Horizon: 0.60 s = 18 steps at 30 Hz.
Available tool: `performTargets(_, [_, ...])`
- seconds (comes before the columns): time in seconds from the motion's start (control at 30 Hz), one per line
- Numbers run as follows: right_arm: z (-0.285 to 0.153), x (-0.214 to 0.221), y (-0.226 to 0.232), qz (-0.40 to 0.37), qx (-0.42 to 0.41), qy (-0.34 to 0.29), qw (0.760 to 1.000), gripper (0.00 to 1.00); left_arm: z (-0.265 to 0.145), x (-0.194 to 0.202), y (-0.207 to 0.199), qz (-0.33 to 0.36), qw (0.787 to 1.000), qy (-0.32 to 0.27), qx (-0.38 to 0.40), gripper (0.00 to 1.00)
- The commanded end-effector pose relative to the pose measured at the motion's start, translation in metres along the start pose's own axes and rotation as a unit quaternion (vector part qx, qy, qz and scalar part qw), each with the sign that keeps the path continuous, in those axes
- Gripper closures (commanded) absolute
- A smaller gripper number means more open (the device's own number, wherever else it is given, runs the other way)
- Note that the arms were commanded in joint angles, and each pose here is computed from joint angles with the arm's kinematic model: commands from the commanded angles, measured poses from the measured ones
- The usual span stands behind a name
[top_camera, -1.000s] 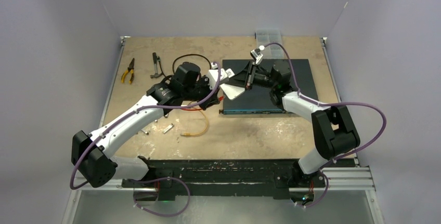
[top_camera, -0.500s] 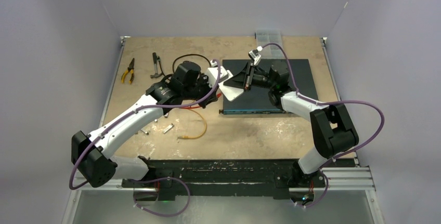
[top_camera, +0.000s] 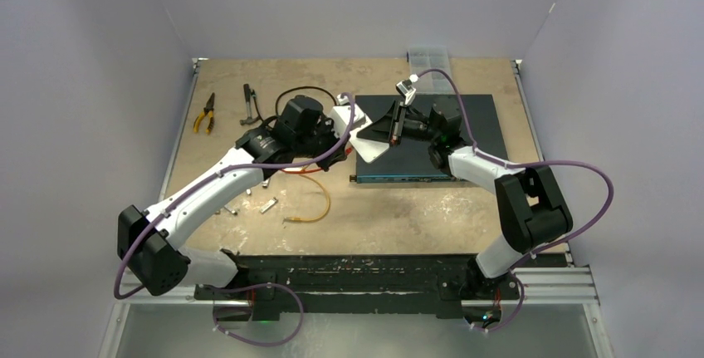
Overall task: Insert the plug into the switch port
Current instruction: Insert the connector into the switch port.
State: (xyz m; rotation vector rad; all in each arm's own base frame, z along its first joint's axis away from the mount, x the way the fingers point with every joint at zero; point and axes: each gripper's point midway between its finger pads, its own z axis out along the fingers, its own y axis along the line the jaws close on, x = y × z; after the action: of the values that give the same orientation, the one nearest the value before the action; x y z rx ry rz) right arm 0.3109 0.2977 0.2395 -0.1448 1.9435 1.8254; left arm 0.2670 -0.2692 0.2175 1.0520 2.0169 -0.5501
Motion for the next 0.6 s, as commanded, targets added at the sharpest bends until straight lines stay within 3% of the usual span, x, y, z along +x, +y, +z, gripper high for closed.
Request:
performTargets(0.0, [0.003, -0.007, 0.027, -0.042, -0.034, 0.005, 0.999, 1.0, -0.002, -0.02, -0.004, -0.001, 1.0, -0.024, 0.013, 1.0])
performTargets(0.57, [0.003, -0.006, 0.02, -0.044, -0.025, 0.01, 0.999, 1.0, -0.004, -0.027, -0.007, -0.001, 0.999, -0.03, 0.022, 1.0])
